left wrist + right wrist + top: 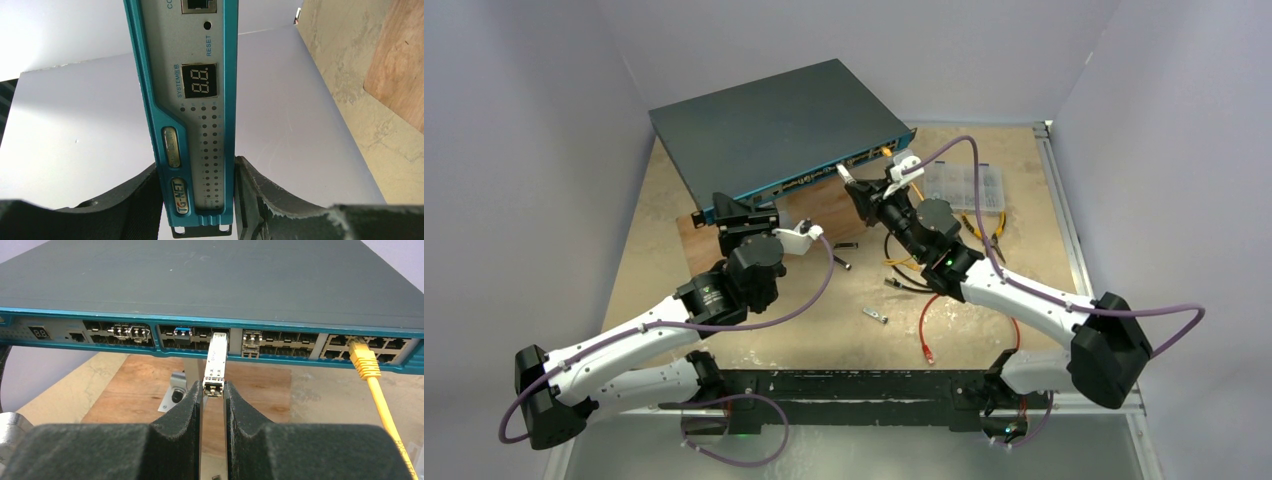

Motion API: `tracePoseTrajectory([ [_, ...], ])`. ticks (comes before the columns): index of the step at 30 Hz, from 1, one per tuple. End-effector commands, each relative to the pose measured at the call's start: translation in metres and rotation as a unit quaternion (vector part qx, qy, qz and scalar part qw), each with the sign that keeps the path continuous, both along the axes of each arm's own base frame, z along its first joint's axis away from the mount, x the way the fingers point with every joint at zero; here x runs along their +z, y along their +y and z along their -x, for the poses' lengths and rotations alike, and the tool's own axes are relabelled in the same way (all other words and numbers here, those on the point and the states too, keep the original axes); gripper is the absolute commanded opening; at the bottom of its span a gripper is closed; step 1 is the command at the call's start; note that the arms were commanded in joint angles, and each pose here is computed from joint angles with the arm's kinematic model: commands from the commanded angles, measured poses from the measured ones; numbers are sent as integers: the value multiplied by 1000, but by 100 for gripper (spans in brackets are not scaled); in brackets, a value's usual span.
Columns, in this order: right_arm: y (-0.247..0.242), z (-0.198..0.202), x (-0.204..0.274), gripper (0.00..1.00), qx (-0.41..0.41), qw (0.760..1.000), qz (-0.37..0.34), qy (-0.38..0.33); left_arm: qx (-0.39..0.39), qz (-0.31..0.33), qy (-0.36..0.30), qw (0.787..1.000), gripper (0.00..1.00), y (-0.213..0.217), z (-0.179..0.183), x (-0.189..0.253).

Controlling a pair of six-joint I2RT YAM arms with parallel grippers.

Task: Insert the plug into the switch port

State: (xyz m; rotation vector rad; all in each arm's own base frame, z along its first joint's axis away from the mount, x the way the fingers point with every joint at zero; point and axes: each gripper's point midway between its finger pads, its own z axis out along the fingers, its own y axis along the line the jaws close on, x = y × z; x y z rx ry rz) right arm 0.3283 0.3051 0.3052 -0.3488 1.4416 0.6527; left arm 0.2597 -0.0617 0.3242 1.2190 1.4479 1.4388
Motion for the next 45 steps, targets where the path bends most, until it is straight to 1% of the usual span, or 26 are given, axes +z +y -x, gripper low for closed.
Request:
tracePoseTrajectory([
  [1, -11, 0, 32, 0, -20, 999, -34, -26, 10, 1, -5, 1000, 0, 5, 5, 9],
  [19, 3, -3, 21, 0, 1, 1000, -23, -18, 6, 7, -6, 1000, 0, 4, 6, 10],
  [27, 2, -5, 13, 0, -4, 1000, -18, -12, 6, 8, -6, 1000, 0, 3, 6, 10],
  [37, 4, -4, 36, 0, 2, 999, -26, -37, 3, 10, -5, 1000, 0, 2, 6, 10],
  [45, 10, 0, 36, 0, 22, 999, -24, -38, 1, 10, -4, 1000, 0, 1, 6, 9],
])
